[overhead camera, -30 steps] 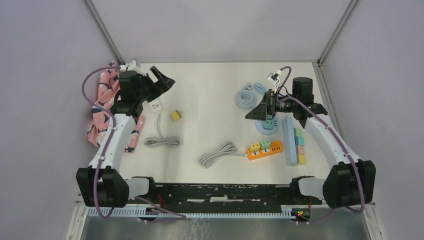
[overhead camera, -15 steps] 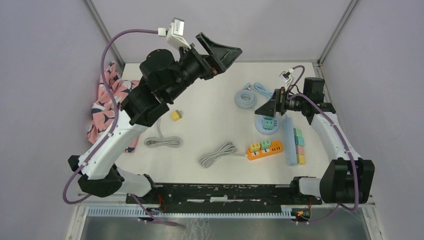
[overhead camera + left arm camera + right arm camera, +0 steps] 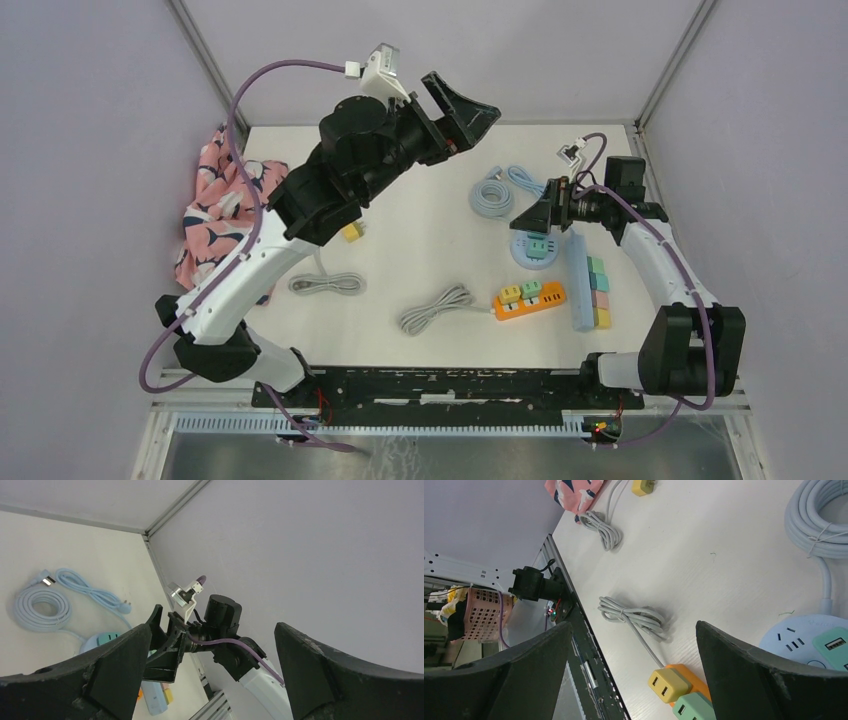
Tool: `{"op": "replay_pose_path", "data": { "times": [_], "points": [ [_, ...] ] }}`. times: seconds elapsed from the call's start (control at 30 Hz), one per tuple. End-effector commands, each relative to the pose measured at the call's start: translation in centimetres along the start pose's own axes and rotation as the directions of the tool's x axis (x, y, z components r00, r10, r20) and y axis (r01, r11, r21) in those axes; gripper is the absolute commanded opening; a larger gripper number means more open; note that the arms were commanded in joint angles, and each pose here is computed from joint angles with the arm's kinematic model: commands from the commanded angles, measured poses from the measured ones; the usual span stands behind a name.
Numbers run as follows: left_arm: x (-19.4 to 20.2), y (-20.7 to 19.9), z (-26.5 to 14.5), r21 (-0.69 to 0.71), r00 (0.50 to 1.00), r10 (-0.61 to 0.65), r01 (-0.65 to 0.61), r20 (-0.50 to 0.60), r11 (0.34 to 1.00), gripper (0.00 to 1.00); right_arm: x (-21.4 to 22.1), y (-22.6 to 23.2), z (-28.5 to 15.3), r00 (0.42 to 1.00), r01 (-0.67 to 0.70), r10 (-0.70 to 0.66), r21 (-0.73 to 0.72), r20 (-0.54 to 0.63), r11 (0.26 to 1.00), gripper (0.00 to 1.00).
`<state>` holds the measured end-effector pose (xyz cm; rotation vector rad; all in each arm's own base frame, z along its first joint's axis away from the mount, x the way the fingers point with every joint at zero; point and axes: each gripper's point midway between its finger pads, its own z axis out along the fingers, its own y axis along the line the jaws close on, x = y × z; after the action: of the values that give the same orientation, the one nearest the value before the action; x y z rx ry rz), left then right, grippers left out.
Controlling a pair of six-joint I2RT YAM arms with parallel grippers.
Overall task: Pull the plug off the socket
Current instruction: Move the socket to the center of the board.
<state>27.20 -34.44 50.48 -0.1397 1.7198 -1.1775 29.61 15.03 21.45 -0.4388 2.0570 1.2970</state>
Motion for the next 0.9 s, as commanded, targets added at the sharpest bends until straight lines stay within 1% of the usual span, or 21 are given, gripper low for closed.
{"op": "replay_pose_path", "data": {
  "times": [0.0, 0.07, 0.13, 0.23, 0.27, 0.33, 0.37, 0.43, 0.53, 0.6, 0.77, 0.87],
  "points": [
    [-3.5, -1.8, -1.5, 0.031, 0.994, 0.044, -0.047, 0.103, 0.998, 0.99, -1.8, 0.7, -0.7, 0.997, 0.078, -0.078, -0.006, 0.025, 0.997, 1.0],
    [-3.3, -1.0, -1.5, 0.007, 0.989, 0.115, -0.116, 0.097, 0.993, 0.99, -1.7, 0.7, -0.8, 0.996, 0.093, -0.092, -0.005, 0.019, 0.996, 1.0],
    [-3.0, 0.6, -1.6, -0.037, 0.972, 0.218, -0.215, 0.093, 0.976, 0.99, -1.6, 0.4, -1.0, 0.994, 0.11, -0.11, 0.012, 0.017, 0.994, 1.0],
    [-1.9, 3.5, -2.3, -0.059, 0.898, 0.435, -0.431, 0.073, 0.9, 0.99, -1.7, 0.2, -1.5, 0.991, 0.131, -0.132, 0.032, 0.015, 0.991, 1.0],
    [-0.9, 4.8, -2.5, -0.034, 0.856, 0.514, -0.513, 0.054, 0.858, 0.99, -1.7, 0.2, -1.7, 0.99, 0.141, -0.142, 0.035, 0.016, 0.989, 1.0],
    [0.7, 6.9, -3.2, 0.044, 0.789, 0.612, -0.614, 0.058, 0.788, 0.99, -1.7, 0.3, -2.0, 0.986, 0.166, -0.167, 0.042, 0.014, 0.985, 1.0],
    [1.0, 8.1, -3.3, 0.066, 0.776, 0.627, -0.631, 0.072, 0.773, 0.99, -1.8, 0.4, -2.2, 0.984, 0.178, -0.179, 0.046, 0.015, 0.983, 1.0],
    [1.7, 11.6, -3.2, 0.092, 0.771, 0.636, -0.636, 0.036, 0.766, 0.99, -1.8, 0.7, -2.4, 0.978, 0.207, -0.208, 0.051, 0.016, 0.977, 1.0],
    [1.7, 17.9, -2.3, 0.058, 0.802, 0.596, -0.593, -0.048, 0.803, 0.99, -1.8, 1.2, -2.7, 0.969, 0.246, -0.247, 0.048, 0.021, 0.968, 1.0],
    [1.8, 21.2, -1.7, 0.032, 0.821, 0.565, -0.564, -0.082, 0.825, 0.99, -1.7, 1.4, -2.8, 0.963, 0.269, -0.27, 0.043, 0.022, 0.962, 0.99],
    [3.0, 24.0, -1.7, 0.027, 0.798, 0.595, -0.595, -0.1, 0.803, 0.99, -1.4, 1.0, -2.9, 0.943, 0.33, -0.332, 0.066, 0.013, 0.942, 0.99],
    [3.3, 25.0, -2.0, 0.008, 0.784, 0.61, -0.613, -0.111, 0.79, 0.99, -0.9, 0.5, -2.9, 0.917, 0.397, -0.398, 0.07, 0.003, 0.915, 1.0]
  ]
}}
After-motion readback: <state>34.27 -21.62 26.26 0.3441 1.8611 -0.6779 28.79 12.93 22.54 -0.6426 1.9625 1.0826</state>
